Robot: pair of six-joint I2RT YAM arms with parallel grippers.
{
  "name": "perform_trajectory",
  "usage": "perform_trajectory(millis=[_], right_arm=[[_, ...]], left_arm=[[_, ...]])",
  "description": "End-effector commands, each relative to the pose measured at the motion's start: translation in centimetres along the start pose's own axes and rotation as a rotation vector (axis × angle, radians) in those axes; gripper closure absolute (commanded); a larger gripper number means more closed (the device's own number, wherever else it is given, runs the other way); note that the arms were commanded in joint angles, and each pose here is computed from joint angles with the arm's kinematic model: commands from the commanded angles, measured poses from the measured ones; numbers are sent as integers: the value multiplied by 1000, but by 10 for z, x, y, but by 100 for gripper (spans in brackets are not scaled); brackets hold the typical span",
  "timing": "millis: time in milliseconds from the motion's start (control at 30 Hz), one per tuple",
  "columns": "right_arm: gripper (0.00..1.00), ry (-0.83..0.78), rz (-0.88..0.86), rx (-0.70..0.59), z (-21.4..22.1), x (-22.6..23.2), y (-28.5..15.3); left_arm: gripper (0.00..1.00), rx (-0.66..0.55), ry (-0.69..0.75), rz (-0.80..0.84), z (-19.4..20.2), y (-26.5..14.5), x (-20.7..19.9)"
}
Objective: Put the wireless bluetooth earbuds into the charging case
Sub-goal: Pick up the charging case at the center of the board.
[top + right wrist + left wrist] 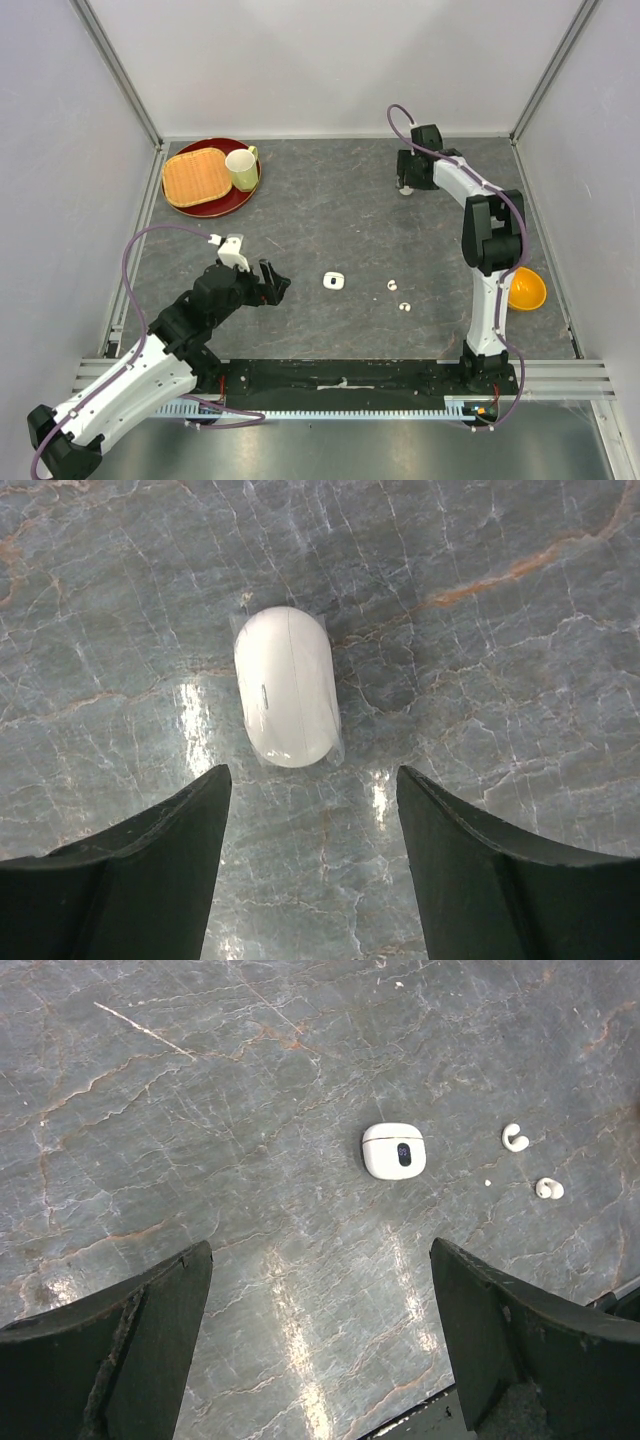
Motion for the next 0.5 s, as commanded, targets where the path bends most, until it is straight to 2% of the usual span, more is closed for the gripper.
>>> perform_trajectory(millis=[0,200,467], right_arm=[[26,-13,-19,-39,-20,8,2],[27,-24,-68,1,-14,16,16],[27,-50,-21,33,-7,10,34]], left_arm=[[4,-25,-23,17,-9,-4,-5],[4,-39,-60,4,-2,-7,1],[4,-61,-60,-8,-5,-8,3]])
Point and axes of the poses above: each gripper's point midway between its finger pads, its own y axis out along the fingers, its own x axis along the line the jaws close on, z = x × y, the point moved 3 cm from there along -y, back along the fingers, and after that the axes turned 5 degrees about y, right-handed, at the moved point
